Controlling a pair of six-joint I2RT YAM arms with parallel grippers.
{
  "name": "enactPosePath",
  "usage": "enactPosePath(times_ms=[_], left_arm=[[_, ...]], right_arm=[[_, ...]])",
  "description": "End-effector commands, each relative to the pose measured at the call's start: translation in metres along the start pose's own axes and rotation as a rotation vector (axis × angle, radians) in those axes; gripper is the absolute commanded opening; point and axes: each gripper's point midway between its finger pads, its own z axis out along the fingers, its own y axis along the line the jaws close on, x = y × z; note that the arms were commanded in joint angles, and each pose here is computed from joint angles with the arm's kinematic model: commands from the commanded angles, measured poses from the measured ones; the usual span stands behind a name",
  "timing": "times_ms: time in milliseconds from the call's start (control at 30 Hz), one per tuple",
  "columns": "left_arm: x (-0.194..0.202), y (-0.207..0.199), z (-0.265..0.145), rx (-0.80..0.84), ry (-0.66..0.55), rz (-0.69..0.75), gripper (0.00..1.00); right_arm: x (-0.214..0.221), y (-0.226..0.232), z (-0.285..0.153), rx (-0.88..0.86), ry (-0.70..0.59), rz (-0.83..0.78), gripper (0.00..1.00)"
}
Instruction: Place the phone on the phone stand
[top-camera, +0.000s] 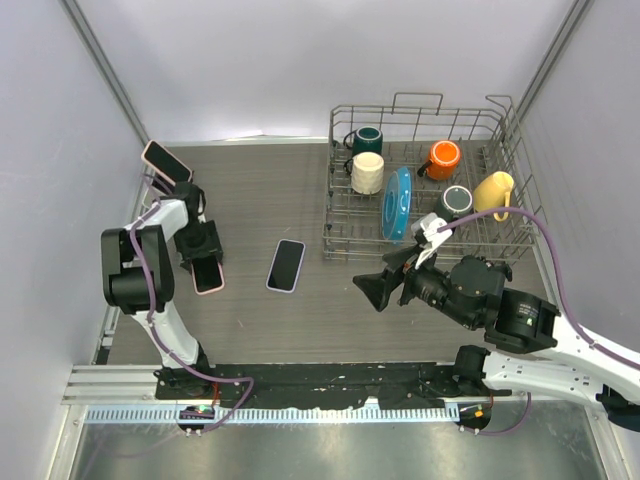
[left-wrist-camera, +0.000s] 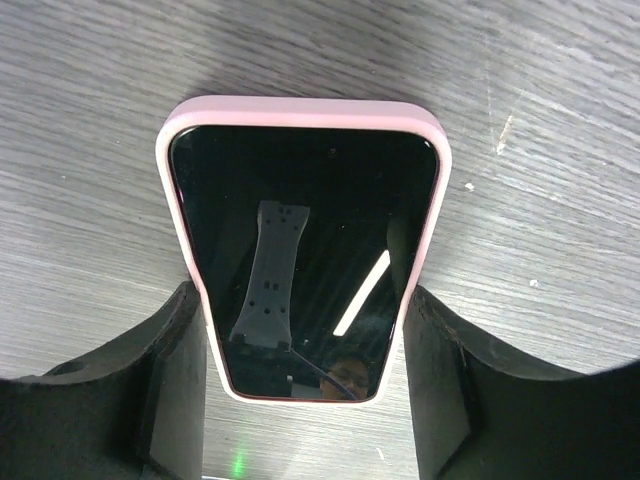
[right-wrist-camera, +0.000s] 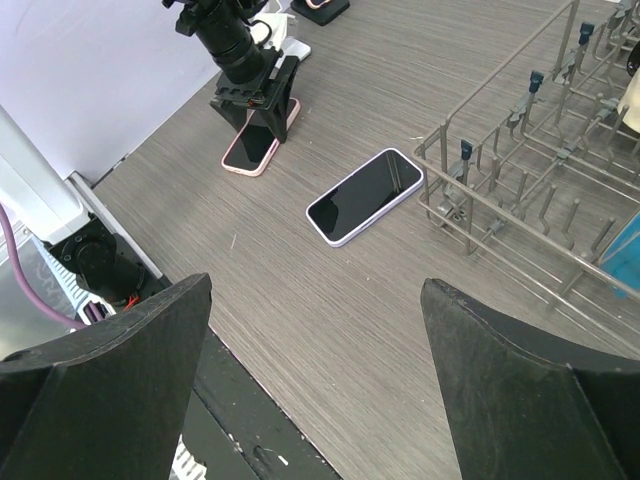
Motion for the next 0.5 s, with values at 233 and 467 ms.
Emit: enactPosePath(times_ms=[233, 467], left_arm=[[0.000, -0.002, 0.009, 0.001, -0.022, 0.005, 0.00], [-0.019, -0.006, -0.070, 0.074, -0.248, -0.062, 0.00]], right_arm=[[-0.011, -0.001, 0.003, 0.030, -0.027, 0.026, 0.91], [0.007, -0.003, 0.017, 0.050, 0.031, -0.004, 0.91]])
